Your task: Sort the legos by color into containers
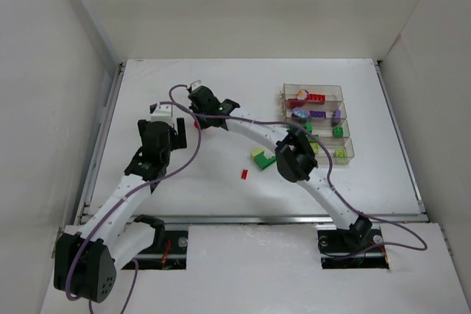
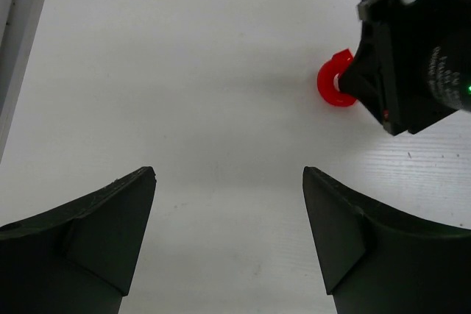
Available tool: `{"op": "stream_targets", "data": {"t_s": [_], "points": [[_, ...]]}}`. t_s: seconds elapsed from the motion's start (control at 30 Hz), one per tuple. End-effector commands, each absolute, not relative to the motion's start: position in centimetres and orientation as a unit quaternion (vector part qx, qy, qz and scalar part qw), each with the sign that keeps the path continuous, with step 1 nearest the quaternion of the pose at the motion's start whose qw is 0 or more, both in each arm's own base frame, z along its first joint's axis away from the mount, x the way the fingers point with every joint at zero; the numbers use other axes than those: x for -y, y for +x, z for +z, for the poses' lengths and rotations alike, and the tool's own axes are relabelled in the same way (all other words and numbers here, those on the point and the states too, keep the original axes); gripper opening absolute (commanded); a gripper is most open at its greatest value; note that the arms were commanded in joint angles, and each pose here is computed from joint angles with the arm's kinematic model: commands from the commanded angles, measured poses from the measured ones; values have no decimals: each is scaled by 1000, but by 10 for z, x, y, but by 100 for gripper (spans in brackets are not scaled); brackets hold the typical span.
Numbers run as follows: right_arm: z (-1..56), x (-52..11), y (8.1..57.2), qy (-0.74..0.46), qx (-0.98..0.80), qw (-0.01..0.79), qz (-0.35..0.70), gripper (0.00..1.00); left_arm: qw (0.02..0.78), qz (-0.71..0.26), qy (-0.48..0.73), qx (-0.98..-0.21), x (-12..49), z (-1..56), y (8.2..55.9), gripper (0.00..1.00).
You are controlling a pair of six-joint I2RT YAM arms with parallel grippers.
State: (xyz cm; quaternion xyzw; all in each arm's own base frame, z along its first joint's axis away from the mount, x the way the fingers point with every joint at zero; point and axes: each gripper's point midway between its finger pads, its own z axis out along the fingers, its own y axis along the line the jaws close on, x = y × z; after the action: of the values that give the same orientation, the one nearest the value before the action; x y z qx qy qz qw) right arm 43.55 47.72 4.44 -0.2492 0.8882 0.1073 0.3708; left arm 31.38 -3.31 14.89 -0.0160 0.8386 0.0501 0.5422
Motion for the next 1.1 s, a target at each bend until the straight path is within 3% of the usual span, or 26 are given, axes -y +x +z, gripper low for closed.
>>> {"op": "stream_targets", "data": {"t_s": [0.0,0.13,0.17,0.2,0.27,0.47,0.53,0.73,0.9,1.07], "points": [[51,-463,421,-241,-901,348,96,0,555,47,-26,-830,33,154,317,79],[113,-426,461,-91,-907,359,200,0,558,42,-24,-828,34,157,317,79],[106,-416,469,-56,-901,359,236,0,558,42,-24,-828,34,157,317,79],[156,-409,475,-11,-876,380,297,0,558,42,-24,-828,34,157,317,79],[178,-378,494,36,-855,400,329,0,558,42,-24,-828,34,157,317,79],[209,-329,512,49,-852,450,262,0,562,40,-25,-826,34,159,318,79],[220,-284,527,120,-848,462,230,0,565,39,-26,-823,34,162,318,79],[193,-157,546,283,-843,442,114,0,565,35,-24,-824,36,161,318,79],[154,-116,544,310,-861,401,28,0,565,35,-24,-824,36,161,318,79],[144,-90,548,329,-857,396,-2,17,565,35,-24,-824,36,161,318,79]]}}
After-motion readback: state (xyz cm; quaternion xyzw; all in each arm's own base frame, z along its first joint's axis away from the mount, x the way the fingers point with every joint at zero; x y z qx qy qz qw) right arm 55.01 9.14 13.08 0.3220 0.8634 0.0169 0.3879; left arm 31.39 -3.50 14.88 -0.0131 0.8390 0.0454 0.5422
